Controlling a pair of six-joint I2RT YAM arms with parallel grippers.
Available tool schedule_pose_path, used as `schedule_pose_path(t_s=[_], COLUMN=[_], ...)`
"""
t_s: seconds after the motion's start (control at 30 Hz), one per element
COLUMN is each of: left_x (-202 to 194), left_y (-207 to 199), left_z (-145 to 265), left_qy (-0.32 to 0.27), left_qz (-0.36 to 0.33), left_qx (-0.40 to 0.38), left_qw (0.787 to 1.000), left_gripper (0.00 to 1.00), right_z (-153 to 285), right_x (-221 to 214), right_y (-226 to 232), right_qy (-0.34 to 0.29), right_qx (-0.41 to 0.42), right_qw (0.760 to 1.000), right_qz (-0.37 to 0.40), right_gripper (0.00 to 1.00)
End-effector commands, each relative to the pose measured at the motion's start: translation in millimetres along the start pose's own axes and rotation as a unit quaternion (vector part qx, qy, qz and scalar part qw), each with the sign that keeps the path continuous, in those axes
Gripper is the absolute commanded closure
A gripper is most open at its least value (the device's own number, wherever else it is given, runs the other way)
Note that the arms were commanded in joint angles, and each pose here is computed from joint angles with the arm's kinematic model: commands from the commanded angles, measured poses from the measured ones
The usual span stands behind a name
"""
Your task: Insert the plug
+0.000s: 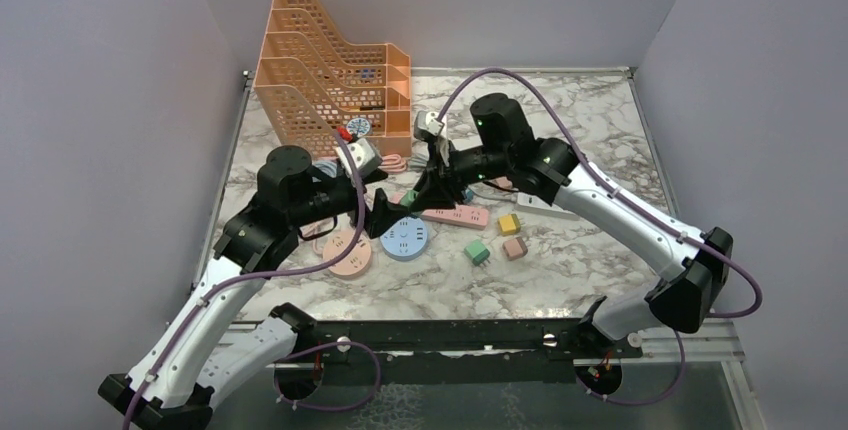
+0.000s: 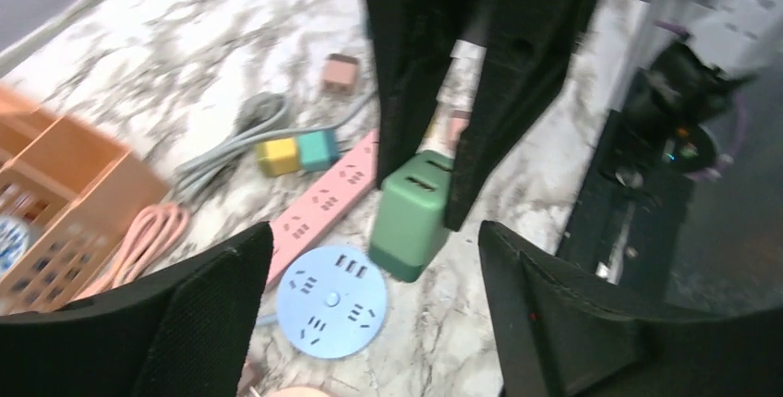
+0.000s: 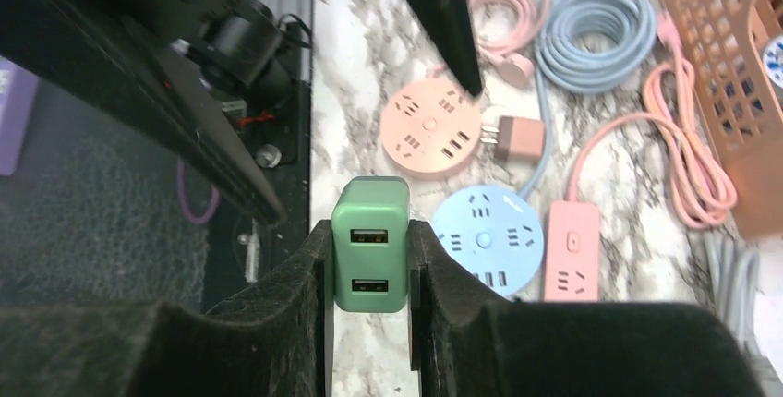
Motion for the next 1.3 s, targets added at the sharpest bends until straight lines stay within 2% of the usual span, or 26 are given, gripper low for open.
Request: schedule_pose_path(t_s=[0.0, 0.13, 0.27, 0.4, 0.67, 0.83, 1.27], left_x=[7.0, 1.1, -8.2, -18.3, -35.3, -43.1, -60.0], left_y=[38.8, 63.1, 76.8, 83.4, 93.3, 94.5, 97.7], left_z=[8.6, 20.1, 30.5, 38.9, 53.9, 56.9, 50.6], left_qy=[-0.056, -0.088, -0.115, -0.143, -0.172, -0.176, -0.155], left_qz=[0.035, 0.084, 0.136, 0.174, 0.196, 0.201, 0.208], left_qx=[0.159, 0.26, 0.325, 0.359, 0.407, 0.413, 0.41], left_qw=[0.985, 0.958, 0.929, 0.906, 0.875, 0.871, 0.874], left_gripper=[0.14, 0.12, 0.12, 0.12, 0.13, 0.12, 0.12], right_z=[-2.9, -9.1, -21.7, -35.6, -56.6, -62.1, -77.6], right_x=[-19.1, -45.4, -76.1, -102.5, -137.1, -161.8, -190.9], right_y=[-23.7, -42.3, -53.5, -59.7, -86.0, -102.4, -104.3], right_qy=[0.031, 0.073, 0.112, 0.145, 0.223, 0.268, 0.266], right_qx=[-0.062, -0.09, -0.087, -0.063, -0.046, -0.067, -0.049], right_qw=[0.997, 0.993, 0.989, 0.986, 0.971, 0.957, 0.96], right_qz=[0.027, 0.022, 0.039, 0.056, 0.069, 0.085, 0.074], right_gripper=[0.99, 0.99, 0.99, 0.99, 0.99, 0.99, 0.99])
Point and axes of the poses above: each gripper's point midway between its finger pads, its own z axis back along the fingers, its own y axis along the line the jaws close on, x = y × z, the point moved 4 cm from there along z, back along the fingers, and after that the axes turned 14 degrees about z, right-handed, at the moved point
